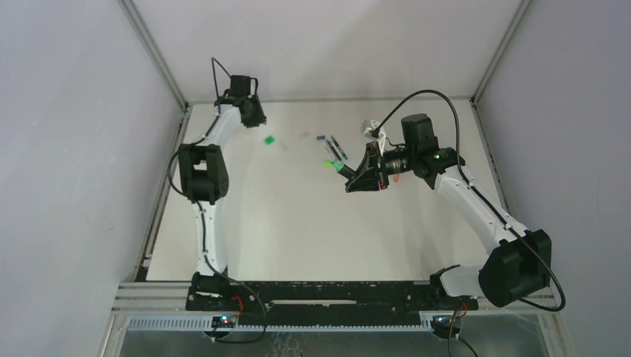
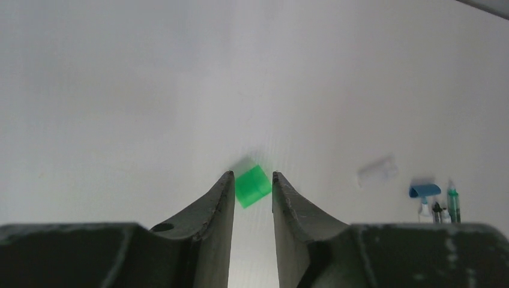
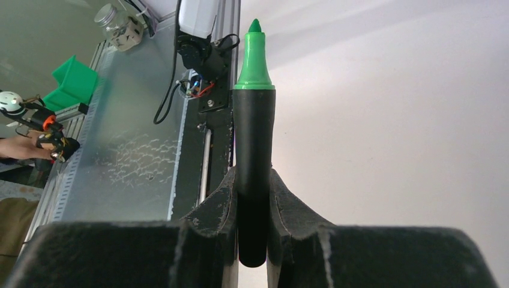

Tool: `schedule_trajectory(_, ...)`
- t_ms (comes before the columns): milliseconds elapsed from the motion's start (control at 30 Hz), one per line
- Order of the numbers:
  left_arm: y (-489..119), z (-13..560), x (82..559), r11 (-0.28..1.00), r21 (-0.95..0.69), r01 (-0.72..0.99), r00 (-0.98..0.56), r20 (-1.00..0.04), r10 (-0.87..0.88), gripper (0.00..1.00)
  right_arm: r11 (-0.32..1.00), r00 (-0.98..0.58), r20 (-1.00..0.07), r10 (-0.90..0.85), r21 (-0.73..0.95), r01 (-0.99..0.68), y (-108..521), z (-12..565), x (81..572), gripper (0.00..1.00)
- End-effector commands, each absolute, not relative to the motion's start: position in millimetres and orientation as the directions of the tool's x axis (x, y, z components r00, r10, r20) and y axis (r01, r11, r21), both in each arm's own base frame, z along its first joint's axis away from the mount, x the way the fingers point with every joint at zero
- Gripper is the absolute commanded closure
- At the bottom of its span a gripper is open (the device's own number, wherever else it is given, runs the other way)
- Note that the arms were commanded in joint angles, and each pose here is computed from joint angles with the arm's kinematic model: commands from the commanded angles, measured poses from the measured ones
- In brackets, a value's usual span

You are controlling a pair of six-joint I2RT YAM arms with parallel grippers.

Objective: Insert the pens into the pen caps
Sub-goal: Move the pen cap to the center of the board.

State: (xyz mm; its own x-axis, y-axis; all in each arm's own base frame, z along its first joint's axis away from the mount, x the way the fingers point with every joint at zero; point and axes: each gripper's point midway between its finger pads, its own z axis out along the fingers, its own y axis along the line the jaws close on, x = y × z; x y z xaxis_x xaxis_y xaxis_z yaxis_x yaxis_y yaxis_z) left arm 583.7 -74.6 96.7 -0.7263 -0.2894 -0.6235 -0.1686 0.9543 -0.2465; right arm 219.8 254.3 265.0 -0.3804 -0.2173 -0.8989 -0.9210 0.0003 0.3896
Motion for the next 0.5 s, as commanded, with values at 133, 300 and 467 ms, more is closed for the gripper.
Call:
schedule_trajectory(133, -83, 76, 602, 0.918, -0.328, -0.221, -0.737, -0.56, -0.378, 0.65, -0.016, -0.357, -0.913, -0.197, 0.367, -0.93, 250, 271, 221, 1.0)
schedule_trajectory(300, -83, 60, 601, 0.906, -0.33, -0.263, -0.754, -0.516, -0.407, 0.69, -0.018, -0.36, -0.913, -0.191, 0.37, -0.929, 248, 272, 222, 1.0)
schedule_trajectory(467, -85, 49, 592, 0.906, -0.323, -0.273, -0.779, -0.478, -0.406, 0.71, -0.022, -0.362, -0.913, -0.19, 0.372, -0.928, 248, 272, 222, 1.0)
